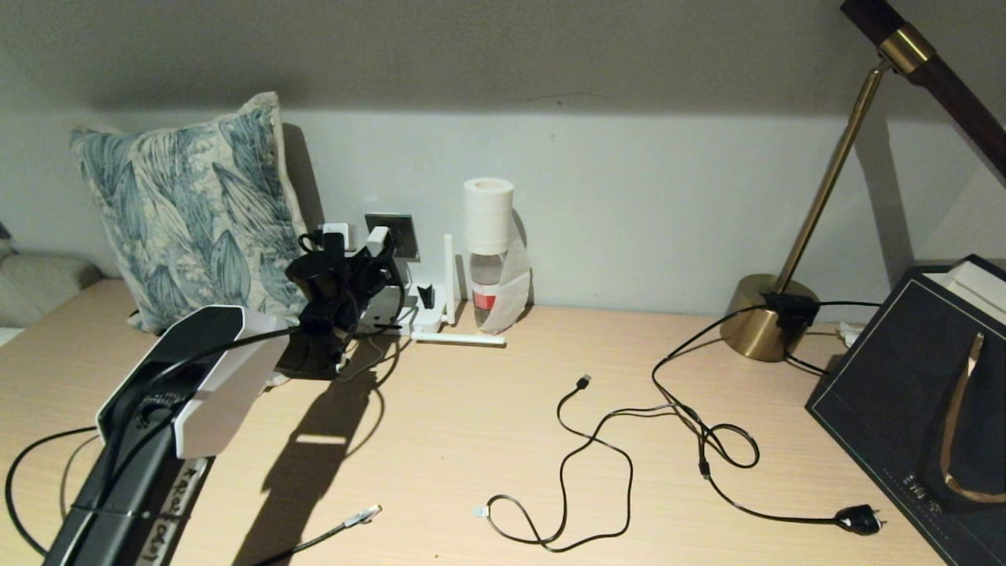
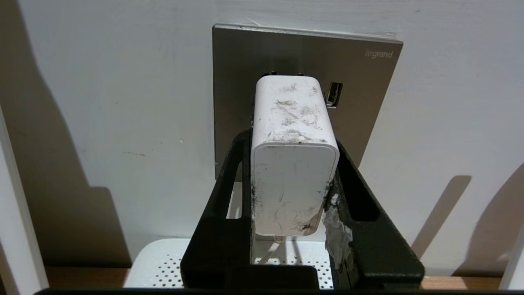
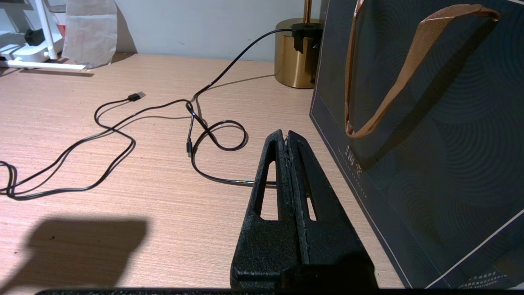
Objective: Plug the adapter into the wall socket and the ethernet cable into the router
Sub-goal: Plug plug into socket
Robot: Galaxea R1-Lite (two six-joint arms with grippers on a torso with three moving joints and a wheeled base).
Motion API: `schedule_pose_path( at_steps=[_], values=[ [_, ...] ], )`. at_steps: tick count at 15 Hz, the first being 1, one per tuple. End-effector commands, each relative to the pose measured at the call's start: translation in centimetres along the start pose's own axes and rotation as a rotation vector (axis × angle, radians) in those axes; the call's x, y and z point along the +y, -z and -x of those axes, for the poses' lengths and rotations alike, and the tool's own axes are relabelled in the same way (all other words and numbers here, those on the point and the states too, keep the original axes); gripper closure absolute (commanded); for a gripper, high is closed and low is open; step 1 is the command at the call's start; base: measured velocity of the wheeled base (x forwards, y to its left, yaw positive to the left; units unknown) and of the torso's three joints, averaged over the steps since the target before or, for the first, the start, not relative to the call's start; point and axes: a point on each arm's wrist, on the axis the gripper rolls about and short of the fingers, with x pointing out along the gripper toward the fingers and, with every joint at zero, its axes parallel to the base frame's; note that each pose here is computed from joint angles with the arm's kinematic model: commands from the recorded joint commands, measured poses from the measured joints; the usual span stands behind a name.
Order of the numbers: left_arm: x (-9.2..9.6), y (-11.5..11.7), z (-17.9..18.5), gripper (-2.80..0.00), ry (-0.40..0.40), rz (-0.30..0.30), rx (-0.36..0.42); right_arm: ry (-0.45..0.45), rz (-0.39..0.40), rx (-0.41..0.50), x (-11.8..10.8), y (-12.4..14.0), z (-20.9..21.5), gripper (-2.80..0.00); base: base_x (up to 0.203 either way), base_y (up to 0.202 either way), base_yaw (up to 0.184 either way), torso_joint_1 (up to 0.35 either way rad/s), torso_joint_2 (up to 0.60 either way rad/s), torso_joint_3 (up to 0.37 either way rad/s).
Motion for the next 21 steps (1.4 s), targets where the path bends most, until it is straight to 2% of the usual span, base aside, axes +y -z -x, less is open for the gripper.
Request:
schedule_pose_path(
  at_steps=[1,11,21],
  values=[
    [0.50,-0.89,-0.09,0.00,-0.006,-0.025,-0.015,0.000,0.000,0.036,0.00,0.99,-0.21,0.00,0.000,0.000,0.000,0.000,0.00,0.000],
    [1.00,-0.81,-0.12,0.00,-0.014,-0.103,0.029,0.000,0.000,0.036,0.00,0.99,-0.21,0.00,0.000,0.000,0.000,0.000,0.00,0.000],
    [0.87,-0.17,-0.07,0.00,-0.013,-0.097,0.035,0.000,0.000,0.036,0.00,0.99,-0.21,0.00,0.000,0.000,0.000,0.000,0.00,0.000]
  ],
)
